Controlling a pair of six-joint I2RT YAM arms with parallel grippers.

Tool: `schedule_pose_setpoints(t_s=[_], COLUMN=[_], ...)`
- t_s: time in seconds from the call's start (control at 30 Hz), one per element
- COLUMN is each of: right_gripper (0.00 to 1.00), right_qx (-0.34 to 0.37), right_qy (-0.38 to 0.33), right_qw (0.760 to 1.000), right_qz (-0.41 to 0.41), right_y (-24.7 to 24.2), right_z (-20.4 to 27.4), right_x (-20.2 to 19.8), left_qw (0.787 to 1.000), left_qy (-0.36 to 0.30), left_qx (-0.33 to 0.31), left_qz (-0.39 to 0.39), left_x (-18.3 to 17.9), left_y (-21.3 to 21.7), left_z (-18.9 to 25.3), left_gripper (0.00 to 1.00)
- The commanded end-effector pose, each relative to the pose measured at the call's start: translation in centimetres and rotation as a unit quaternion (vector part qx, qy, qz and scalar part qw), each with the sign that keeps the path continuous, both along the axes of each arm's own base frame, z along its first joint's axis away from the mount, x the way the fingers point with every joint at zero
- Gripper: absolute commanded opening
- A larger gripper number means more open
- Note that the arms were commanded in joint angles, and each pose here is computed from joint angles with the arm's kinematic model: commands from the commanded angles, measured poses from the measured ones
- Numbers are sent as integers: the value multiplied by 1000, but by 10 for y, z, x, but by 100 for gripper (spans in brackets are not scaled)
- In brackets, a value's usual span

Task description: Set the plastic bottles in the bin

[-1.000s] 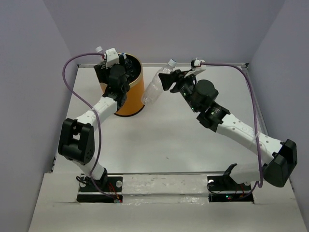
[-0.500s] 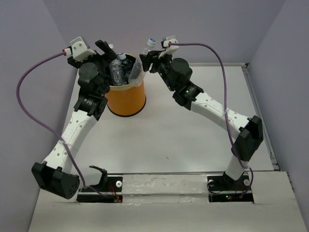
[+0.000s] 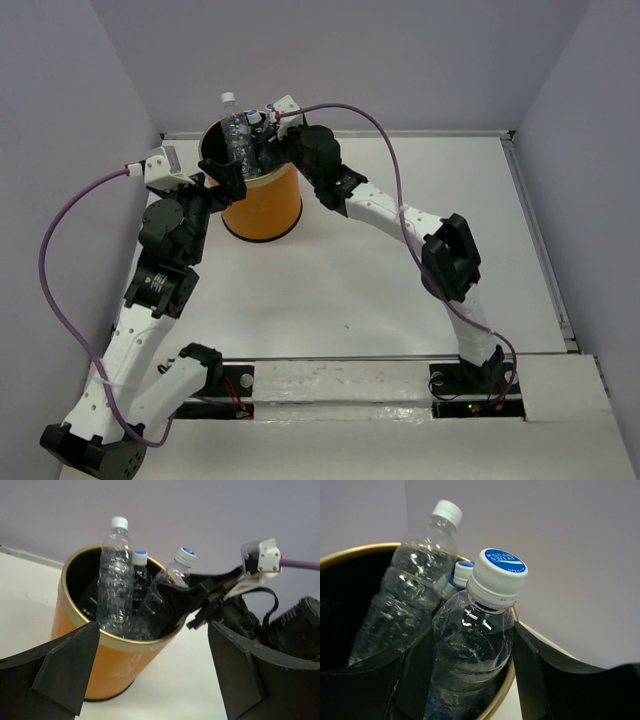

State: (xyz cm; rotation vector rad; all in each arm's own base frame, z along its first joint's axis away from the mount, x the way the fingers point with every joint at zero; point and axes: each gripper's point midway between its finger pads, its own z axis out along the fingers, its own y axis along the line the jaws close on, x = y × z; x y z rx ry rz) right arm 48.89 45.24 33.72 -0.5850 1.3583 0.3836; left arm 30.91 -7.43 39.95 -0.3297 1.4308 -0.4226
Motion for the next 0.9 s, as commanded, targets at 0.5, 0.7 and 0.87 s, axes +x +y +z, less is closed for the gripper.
schedule_pose_setpoints(t_s=[0.5,0.7,0.87], right_gripper=[100,100,100], right_qx=[77,149,199], right_qy=[-39,-34,26], right_qw=[994,985,979], right_qz=[63,84,31], right_y=[12,-30,-101], right_z=[86,141,94], right_x=[-49,-96,-136], left_qw=[999,1000,999], left_qy=[2,-12,-26], left_qx=[30,28,22], left_qz=[-10,2,-34], left_x=[-30,-38,-47], left_y=[9,16,6], left_z=[-39,-35,-26], left_gripper=[99,99,99])
